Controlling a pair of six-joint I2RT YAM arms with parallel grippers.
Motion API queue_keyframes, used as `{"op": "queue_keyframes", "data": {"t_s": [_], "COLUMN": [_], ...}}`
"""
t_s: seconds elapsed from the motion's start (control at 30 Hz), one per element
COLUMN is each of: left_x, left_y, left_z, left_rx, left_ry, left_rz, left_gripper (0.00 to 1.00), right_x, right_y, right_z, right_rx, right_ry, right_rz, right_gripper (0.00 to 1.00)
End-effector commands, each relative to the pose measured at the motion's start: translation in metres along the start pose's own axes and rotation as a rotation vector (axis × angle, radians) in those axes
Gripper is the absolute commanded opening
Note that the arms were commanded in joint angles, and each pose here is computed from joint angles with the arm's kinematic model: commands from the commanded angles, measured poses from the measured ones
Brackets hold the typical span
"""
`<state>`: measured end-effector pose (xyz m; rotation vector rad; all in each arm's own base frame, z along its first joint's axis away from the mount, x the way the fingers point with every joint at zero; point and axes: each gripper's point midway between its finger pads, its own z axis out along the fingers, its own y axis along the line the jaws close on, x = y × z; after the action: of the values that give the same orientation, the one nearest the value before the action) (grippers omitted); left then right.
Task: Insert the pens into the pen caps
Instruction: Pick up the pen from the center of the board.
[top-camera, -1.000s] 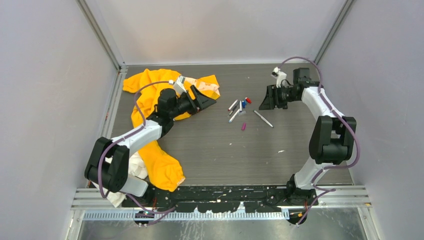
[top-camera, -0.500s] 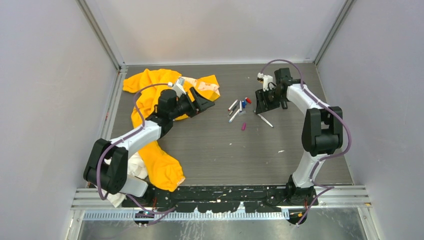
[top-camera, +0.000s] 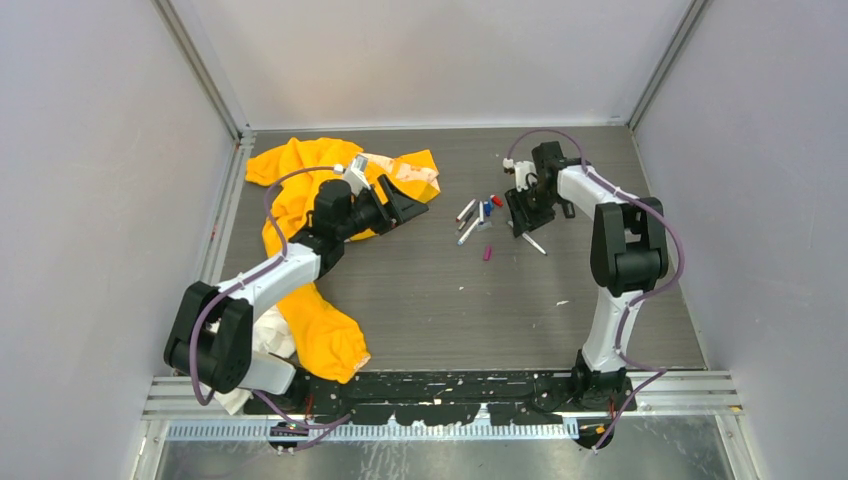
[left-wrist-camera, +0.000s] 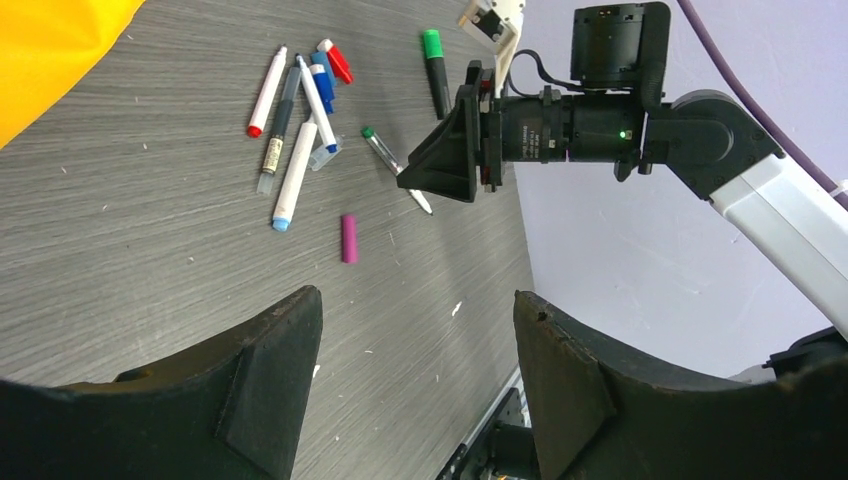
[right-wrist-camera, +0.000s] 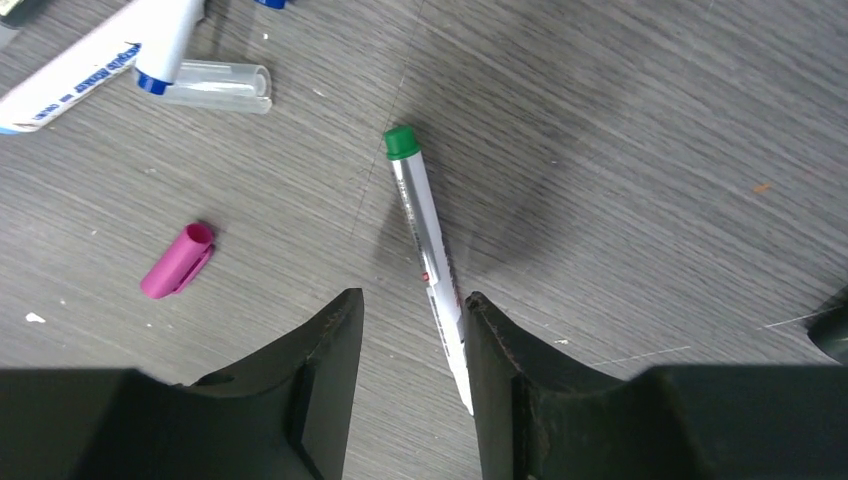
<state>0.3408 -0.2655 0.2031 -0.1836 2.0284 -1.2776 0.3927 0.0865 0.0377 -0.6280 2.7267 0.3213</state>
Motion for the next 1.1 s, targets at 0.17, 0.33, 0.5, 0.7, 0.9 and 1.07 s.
{"op": "queue_keyframes", "data": {"t_s": [0.17,0.33,0.5,0.7,0.9,1.07], "left_x": [-0.008,-0.008,-0.009,-0.012,-0.012,-0.013], "left_y": [-0.008,-0.008,-0.016,-0.034,-0.068,-0.093], "left_z": [-0.005,-0.005,-0.003,-0.005,-0.01,0.0], "left_rx": [0.021,0.024,0.061,0.172,0.315,0.42], "left_ry": [-0.03,-0.029,-0.026,-0.062,-0.109,-0.141], "left_rz": [0.026,0.03,0.045,0.1,0.187,0.134], "left_gripper": [0.71,0.7,0.7,0.69,0.74,0.77], "right_x": [-0.003,0.009,0.02,0.023,-0.005,-0.047], "right_y": [-0.01,-0.013,-0.019,-0.013,0.024,0.05], "right_z": [0.007,0.013,0.018,0.017,-0.025,-0.096], "right_rx": [0.082,0.119,0.181,0.158,-0.059,-0.257], "right_ry": [0.043,0.082,0.117,0.096,-0.071,-0.267], "right_rz": [-0.067,-0.099,-0.152,-0.139,0.005,0.17], "right_gripper": [0.4,0.35,0.26,0.04,0.01,0.01]}}
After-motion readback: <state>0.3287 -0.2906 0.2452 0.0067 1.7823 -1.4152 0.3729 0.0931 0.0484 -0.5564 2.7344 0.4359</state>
